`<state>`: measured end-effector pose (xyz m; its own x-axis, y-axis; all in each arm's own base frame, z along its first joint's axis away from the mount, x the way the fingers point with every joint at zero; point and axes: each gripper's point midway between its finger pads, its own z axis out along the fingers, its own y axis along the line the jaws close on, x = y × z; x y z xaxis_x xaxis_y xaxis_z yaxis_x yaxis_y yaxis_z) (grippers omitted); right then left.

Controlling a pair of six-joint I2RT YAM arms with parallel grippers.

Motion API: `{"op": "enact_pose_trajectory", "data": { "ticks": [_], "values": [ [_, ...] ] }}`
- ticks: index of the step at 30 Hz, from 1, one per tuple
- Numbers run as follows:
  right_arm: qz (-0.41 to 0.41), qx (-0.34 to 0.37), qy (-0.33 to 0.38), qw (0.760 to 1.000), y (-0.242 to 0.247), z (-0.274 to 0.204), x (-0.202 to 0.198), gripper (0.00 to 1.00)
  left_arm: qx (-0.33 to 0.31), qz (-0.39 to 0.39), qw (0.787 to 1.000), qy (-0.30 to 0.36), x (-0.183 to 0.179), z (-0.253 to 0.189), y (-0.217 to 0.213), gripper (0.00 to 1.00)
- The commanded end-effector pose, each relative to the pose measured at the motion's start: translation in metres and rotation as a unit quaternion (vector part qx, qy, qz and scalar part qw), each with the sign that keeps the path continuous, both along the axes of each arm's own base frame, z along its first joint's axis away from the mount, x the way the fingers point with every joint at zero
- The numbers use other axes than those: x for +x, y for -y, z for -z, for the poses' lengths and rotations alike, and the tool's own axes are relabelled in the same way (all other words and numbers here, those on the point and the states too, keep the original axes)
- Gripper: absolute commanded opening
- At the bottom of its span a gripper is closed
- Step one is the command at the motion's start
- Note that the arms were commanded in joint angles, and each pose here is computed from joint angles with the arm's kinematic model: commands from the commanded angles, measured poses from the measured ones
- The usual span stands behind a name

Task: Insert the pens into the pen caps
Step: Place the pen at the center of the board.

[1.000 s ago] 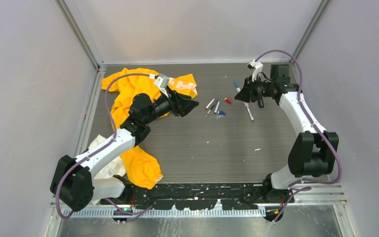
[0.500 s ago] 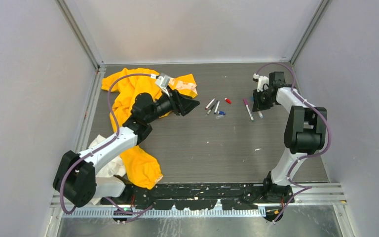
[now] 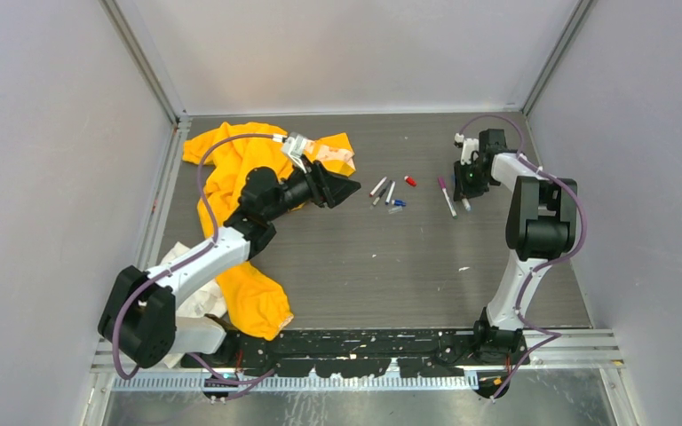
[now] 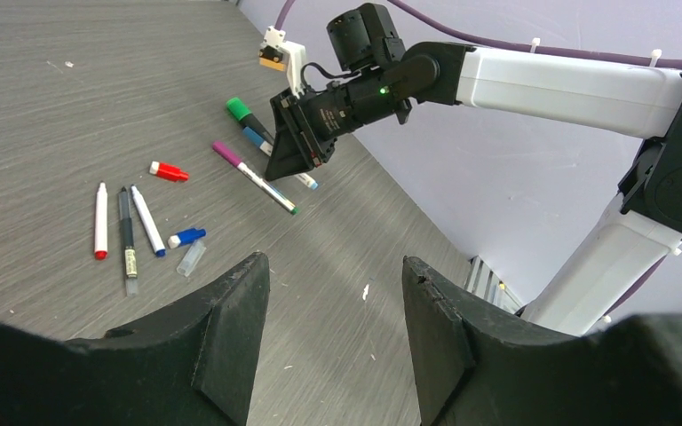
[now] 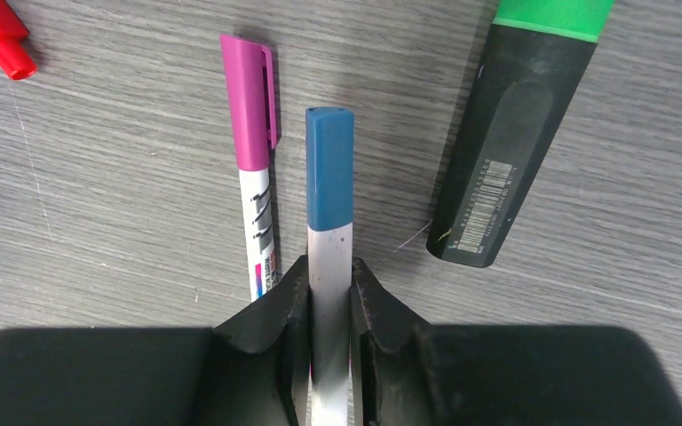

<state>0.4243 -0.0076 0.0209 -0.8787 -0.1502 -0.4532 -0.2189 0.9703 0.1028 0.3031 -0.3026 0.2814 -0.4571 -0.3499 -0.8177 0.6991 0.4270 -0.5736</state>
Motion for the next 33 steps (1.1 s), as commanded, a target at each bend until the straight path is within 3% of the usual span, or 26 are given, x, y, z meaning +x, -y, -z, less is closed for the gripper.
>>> {"op": "enact_pose_trajectory", "data": {
  "ticks": [1, 12, 21, 33],
  "values": [
    [0.009, 0.003, 0.012, 1.0, 0.004, -0.008, 0.01, 0.25, -0.02, 0.001, 1.0, 0.02, 0.003, -0.014, 0.001, 0.57],
    [0.006, 0.018, 0.022, 1.0, 0.005, -0.028, 0.012, 0.3, -0.025, 0.008, 1.0, 0.01, 0.004, -0.013, 0.004, 0.57],
    [0.007, 0.035, 0.077, 0.996, 0.008, -0.082, 0.022, 0.4, -0.026, 0.008, 1.0, 0.013, 0.004, -0.015, 0.004, 0.57],
    [-0.103, 0.231, 0.118, 0.96, -0.072, -0.153, -0.007, 0.44, -0.024, -0.002, 1.0, 0.01, 0.009, -0.012, -0.002, 0.57]
  ]
}}
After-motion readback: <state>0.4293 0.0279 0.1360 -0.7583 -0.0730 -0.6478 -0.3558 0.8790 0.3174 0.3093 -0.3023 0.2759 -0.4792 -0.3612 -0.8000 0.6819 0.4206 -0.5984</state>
